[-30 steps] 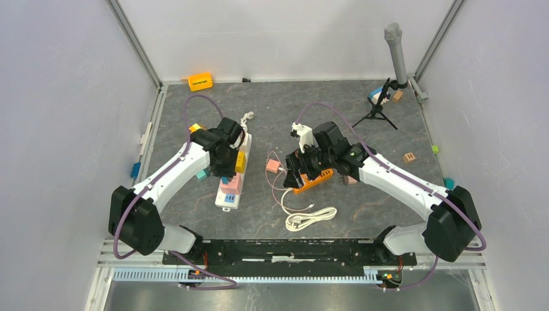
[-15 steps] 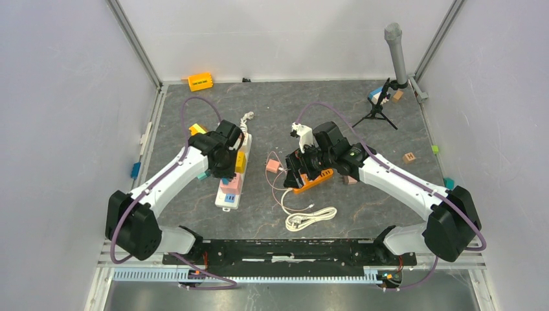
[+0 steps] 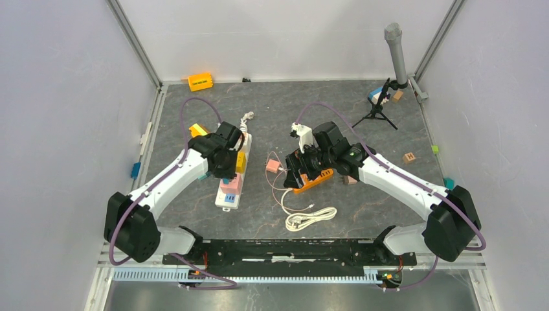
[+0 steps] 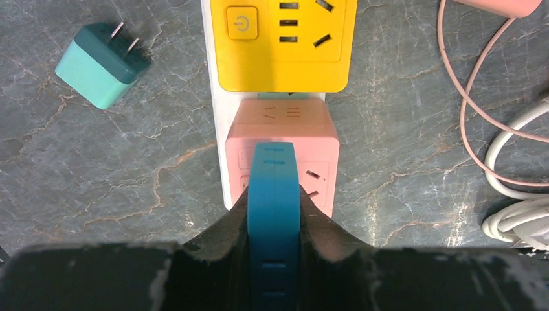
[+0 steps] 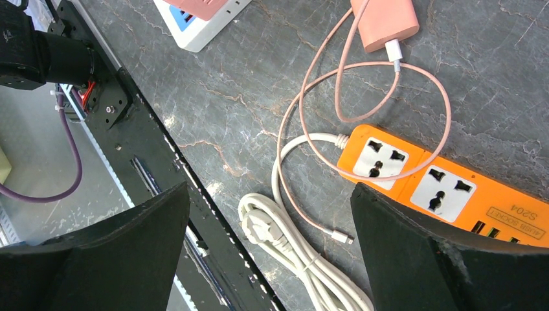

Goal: Insert the plug
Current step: Insert the plug into the socket.

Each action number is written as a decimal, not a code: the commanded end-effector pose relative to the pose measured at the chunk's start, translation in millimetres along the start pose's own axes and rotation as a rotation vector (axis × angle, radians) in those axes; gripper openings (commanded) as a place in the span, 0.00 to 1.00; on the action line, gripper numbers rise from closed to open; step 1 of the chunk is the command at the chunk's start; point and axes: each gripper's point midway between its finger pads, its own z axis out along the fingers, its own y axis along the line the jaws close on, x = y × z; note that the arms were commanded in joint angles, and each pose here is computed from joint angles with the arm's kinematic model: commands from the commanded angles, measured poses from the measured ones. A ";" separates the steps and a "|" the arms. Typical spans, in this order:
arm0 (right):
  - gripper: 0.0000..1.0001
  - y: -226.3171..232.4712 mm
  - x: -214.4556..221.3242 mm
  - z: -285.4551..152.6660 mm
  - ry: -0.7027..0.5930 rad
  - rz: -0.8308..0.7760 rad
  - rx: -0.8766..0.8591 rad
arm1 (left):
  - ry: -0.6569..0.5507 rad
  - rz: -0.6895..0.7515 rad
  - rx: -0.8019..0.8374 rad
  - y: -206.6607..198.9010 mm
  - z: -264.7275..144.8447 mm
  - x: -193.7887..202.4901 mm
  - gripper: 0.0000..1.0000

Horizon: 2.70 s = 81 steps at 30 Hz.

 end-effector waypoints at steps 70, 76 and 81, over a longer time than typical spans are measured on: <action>0.98 3.5 6.6 3.6 0.021 -0.009 -0.036 | -0.014 -0.006 -0.078 -20.6 -10.2 -4.6 0.02; 0.98 3.9 5.1 3.1 0.018 -0.012 -0.037 | 0.019 0.003 -0.150 -9.6 -1.8 2.1 0.02; 0.98 3.6 5.7 3.3 0.020 -0.012 -0.036 | 0.032 0.006 -0.180 -4.4 2.7 6.5 0.02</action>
